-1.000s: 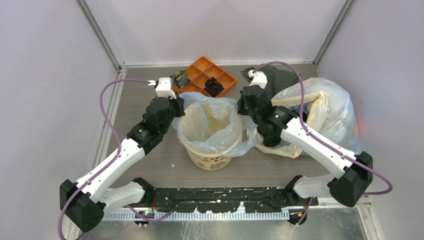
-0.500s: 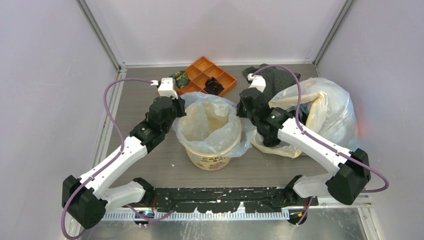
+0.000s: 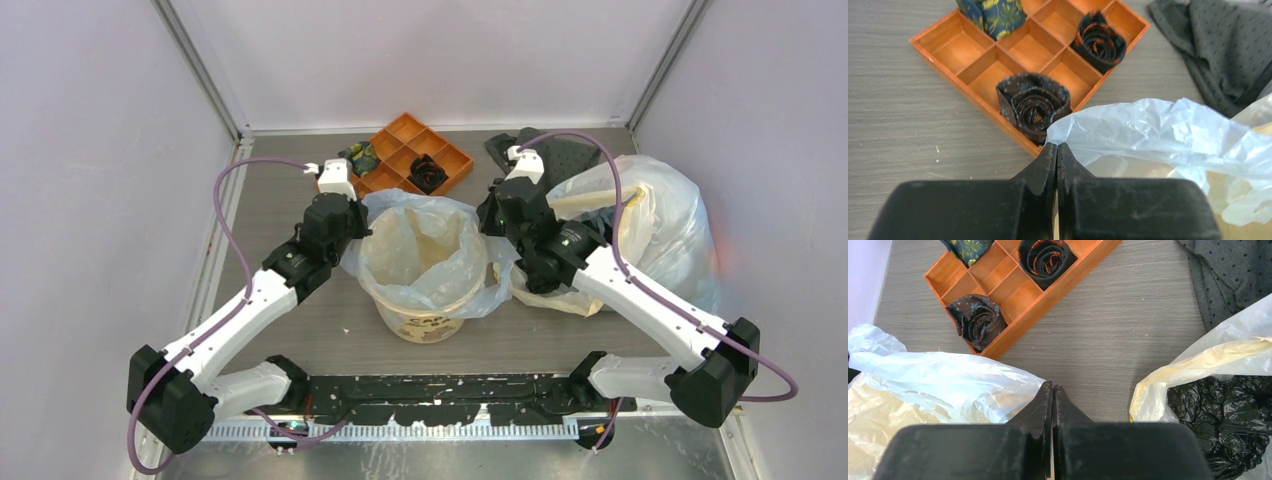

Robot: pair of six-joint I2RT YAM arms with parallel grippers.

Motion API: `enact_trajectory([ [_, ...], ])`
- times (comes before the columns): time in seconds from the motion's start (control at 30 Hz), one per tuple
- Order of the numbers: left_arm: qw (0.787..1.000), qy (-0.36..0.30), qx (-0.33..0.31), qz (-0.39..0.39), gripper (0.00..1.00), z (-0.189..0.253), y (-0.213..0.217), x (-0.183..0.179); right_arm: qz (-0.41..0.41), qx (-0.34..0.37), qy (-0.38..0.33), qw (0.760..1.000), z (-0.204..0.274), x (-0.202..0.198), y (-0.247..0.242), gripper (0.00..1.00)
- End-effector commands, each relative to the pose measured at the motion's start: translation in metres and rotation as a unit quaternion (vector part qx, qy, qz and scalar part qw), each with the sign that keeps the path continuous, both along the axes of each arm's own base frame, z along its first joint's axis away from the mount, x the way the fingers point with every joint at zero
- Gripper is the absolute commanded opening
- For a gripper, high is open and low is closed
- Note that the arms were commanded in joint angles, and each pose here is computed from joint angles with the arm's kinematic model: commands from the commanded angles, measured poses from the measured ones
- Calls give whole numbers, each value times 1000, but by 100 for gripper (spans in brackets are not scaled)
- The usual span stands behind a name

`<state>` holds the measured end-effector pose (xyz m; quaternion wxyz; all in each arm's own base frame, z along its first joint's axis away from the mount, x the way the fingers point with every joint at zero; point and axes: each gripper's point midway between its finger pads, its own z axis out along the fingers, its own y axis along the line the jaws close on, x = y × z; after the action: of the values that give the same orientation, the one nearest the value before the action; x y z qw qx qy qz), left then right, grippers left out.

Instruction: Put the trash bags into the trash bin

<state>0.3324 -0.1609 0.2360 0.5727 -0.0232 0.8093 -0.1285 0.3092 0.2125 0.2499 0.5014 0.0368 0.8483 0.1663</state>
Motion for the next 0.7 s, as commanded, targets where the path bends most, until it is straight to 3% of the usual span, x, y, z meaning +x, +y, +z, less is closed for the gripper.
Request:
enact_trajectory([
  [0.0, 999, 41, 13, -5, 1, -20, 3, -8, 2, 7, -9, 1000, 6, 5, 5, 1],
  [0.13, 999, 29, 5, -13, 1, -4, 2, -9, -3, -12, 10, 1000, -13, 9, 6, 1],
  [0.3, 999, 7, -17, -43, 3, 14, -13, -4, 10, 14, 24, 1000, -26, 4, 14, 1],
  [0.67, 997, 40, -22, -64, 4, -6, -28, 0, 19, 42, 42, 998, -41, -12, 13, 1],
])
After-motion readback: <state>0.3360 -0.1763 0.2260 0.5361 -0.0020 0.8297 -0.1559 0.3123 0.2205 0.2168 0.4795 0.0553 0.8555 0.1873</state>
